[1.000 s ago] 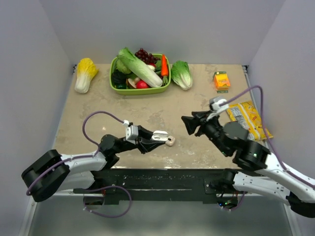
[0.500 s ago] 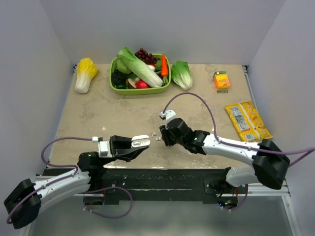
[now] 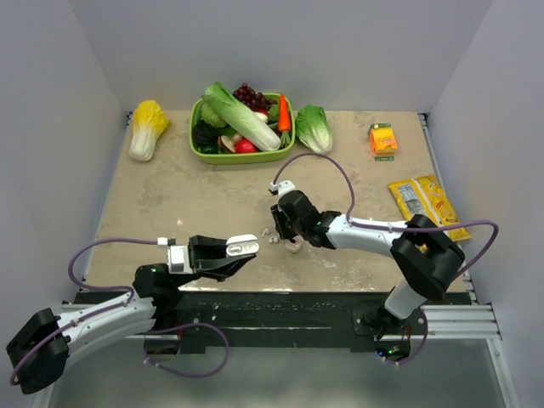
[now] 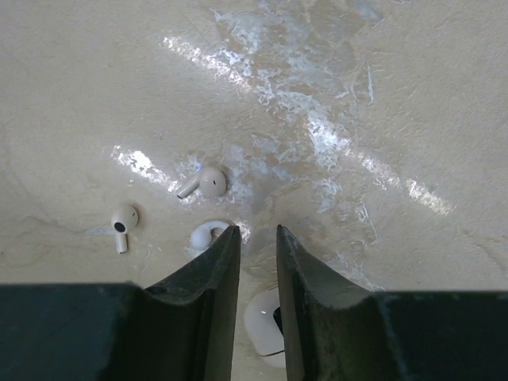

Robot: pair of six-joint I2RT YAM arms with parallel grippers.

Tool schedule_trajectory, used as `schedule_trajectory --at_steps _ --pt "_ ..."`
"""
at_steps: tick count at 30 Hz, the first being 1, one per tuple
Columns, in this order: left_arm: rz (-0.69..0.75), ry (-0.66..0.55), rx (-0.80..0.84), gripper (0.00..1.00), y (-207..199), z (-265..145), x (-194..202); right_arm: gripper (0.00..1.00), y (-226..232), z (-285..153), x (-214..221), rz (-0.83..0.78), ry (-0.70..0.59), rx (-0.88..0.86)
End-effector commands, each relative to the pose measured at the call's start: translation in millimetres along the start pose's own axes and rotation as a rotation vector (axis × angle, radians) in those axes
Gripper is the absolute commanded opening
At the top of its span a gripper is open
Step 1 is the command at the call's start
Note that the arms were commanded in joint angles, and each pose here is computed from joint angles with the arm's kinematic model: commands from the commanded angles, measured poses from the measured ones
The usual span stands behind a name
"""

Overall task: Insert the wireless bluetooth earbuds into the charging case
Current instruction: Move the earbud to the center of the board.

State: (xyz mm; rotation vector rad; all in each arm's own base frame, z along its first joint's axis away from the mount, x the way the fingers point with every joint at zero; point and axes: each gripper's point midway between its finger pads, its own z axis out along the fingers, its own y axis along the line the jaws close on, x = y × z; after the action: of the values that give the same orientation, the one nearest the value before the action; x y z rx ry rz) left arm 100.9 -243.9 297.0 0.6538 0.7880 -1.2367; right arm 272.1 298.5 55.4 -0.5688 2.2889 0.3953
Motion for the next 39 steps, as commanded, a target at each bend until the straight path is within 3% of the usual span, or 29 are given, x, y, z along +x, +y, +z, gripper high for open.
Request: schedule_trajectory --at_steps 1,7,10,19,39 --pt "0.097 -0.209 0.055 0.00 -19.3 -19.4 -37.9 0.26 17.2 -7.1 -25.6 0.015 -0.078 -0.079" --pt "0.084 -0.192 0.058 0.00 -20.6 -20.2 -32.5 0.12 33.5 -20.5 -5.1 0.009 -0.071 -0.170" --pt "0.080 -0.189 0.054 0.00 -20.2 -20.7 -31.4 0.00 37.0 -17.8 12.2 0.001 -0.032 -0.179" --pt "0.067 -0.179 0.052 0.00 -20.0 -20.9 -27.8 0.00 29.1 0.4 37.3 0.009 0.031 -0.137" --pt "0.064 -0.164 0.038 0.00 -18.1 -24.8 -21.3 0.00 -5.3 26.2 22.9 0.012 0.021 0.019"
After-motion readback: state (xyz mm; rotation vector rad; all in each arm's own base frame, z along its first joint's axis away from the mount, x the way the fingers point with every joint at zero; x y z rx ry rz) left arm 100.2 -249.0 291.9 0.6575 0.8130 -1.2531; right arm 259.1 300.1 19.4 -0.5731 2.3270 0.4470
